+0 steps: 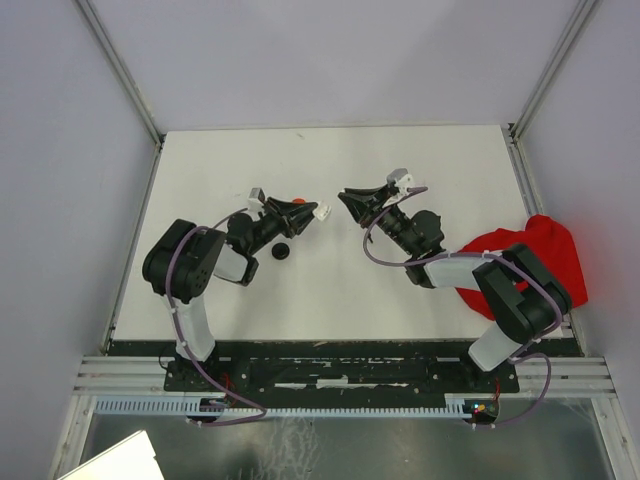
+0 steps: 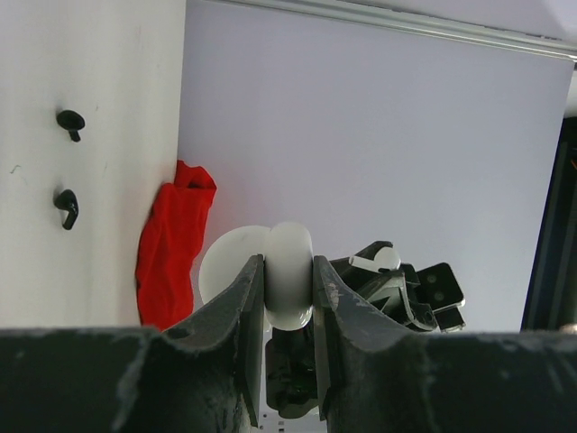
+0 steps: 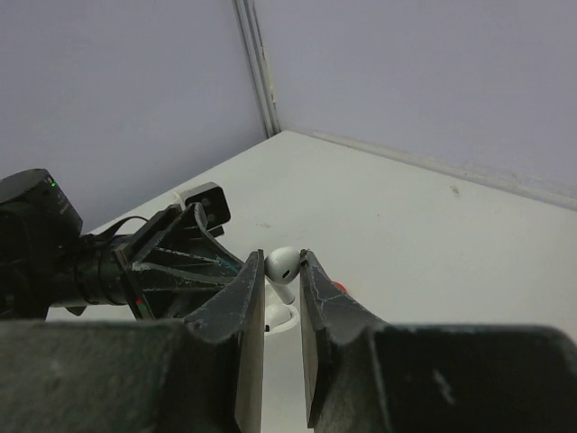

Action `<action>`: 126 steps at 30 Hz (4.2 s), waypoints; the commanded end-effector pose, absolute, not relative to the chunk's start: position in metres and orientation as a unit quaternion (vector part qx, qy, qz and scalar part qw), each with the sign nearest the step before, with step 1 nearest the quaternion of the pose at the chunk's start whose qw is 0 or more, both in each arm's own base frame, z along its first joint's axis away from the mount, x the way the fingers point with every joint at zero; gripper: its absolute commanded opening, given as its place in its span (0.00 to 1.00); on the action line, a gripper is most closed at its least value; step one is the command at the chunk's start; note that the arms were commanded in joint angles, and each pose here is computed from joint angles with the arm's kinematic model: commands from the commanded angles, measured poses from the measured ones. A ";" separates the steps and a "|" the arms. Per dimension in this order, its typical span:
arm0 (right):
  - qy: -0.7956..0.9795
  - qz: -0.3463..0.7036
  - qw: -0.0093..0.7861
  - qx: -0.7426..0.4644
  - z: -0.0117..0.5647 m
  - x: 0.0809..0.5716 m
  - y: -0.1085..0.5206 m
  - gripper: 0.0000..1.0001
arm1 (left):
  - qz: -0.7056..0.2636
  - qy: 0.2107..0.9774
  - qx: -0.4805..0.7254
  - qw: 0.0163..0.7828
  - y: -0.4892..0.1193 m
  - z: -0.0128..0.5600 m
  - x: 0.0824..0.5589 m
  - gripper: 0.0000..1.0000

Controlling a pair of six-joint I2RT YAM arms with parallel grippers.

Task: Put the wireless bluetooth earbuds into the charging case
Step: Place the earbud in the charging case.

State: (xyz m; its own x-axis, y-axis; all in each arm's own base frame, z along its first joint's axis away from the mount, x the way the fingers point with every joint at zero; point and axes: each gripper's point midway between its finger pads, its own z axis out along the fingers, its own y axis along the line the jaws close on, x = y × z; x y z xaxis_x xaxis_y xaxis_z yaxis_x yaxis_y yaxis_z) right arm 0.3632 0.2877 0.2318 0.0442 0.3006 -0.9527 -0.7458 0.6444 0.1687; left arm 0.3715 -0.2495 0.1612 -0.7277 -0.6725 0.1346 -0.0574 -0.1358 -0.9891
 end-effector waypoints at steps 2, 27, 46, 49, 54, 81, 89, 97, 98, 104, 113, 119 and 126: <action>0.503 0.412 0.734 -0.196 0.273 0.350 0.290 0.01 | -0.726 0.582 -0.279 0.236 -0.259 0.192 0.377 0.03; 0.535 0.445 0.695 -0.179 0.247 0.357 0.301 0.01 | -0.754 0.555 -0.255 0.242 -0.275 0.224 0.382 0.03; 0.539 0.440 0.696 -0.179 0.243 0.360 0.301 0.01 | -0.758 0.559 -0.228 0.247 -0.283 0.238 0.373 0.03; 0.539 0.438 0.697 -0.179 0.242 0.359 0.301 0.01 | -0.758 0.560 -0.226 0.247 -0.283 0.238 0.371 0.03; 0.538 0.433 0.700 -0.179 0.243 0.360 0.299 0.01 | -0.759 0.559 -0.223 0.248 -0.283 0.241 0.370 0.03; 0.543 0.412 0.708 -0.184 0.241 0.358 0.292 0.01 | -0.755 0.562 -0.227 0.252 -0.284 0.240 0.369 0.03; 0.552 0.412 0.700 -0.189 0.235 0.357 0.294 0.03 | -0.758 0.556 -0.225 0.254 -0.284 0.246 0.369 0.03; 0.529 0.412 0.718 -0.187 0.257 0.351 0.288 0.47 | -0.746 0.568 -0.227 0.261 -0.284 0.239 0.372 0.03; 0.522 0.411 0.724 -0.184 0.264 0.349 0.286 0.50 | -0.744 0.572 -0.228 0.261 -0.285 0.236 0.372 0.03; 0.515 0.386 0.747 -0.167 0.292 0.343 0.267 0.60 | -0.731 0.584 -0.236 0.261 -0.285 0.218 0.377 0.03; 0.752 0.165 0.630 -0.099 0.255 0.374 0.203 0.69 | -0.702 0.616 -0.229 0.273 -0.287 0.201 0.382 0.03; 0.839 0.097 0.519 -0.135 0.233 0.373 0.195 0.75 | -0.677 0.644 -0.220 0.280 -0.290 0.193 0.383 0.03; 0.881 0.105 0.431 -0.165 0.200 0.376 0.205 0.80 | -0.676 0.655 -0.201 0.273 -0.295 0.194 0.378 0.03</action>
State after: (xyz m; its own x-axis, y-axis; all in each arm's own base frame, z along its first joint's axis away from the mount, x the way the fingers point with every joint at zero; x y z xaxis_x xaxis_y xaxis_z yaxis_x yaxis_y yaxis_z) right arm 0.3902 0.2143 0.2311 -0.4392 -0.1154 -0.8910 -0.3608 0.9309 0.0573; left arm 0.3785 -0.2890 0.1564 -0.7554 -0.6545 0.0321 -0.0417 -0.0008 -0.9991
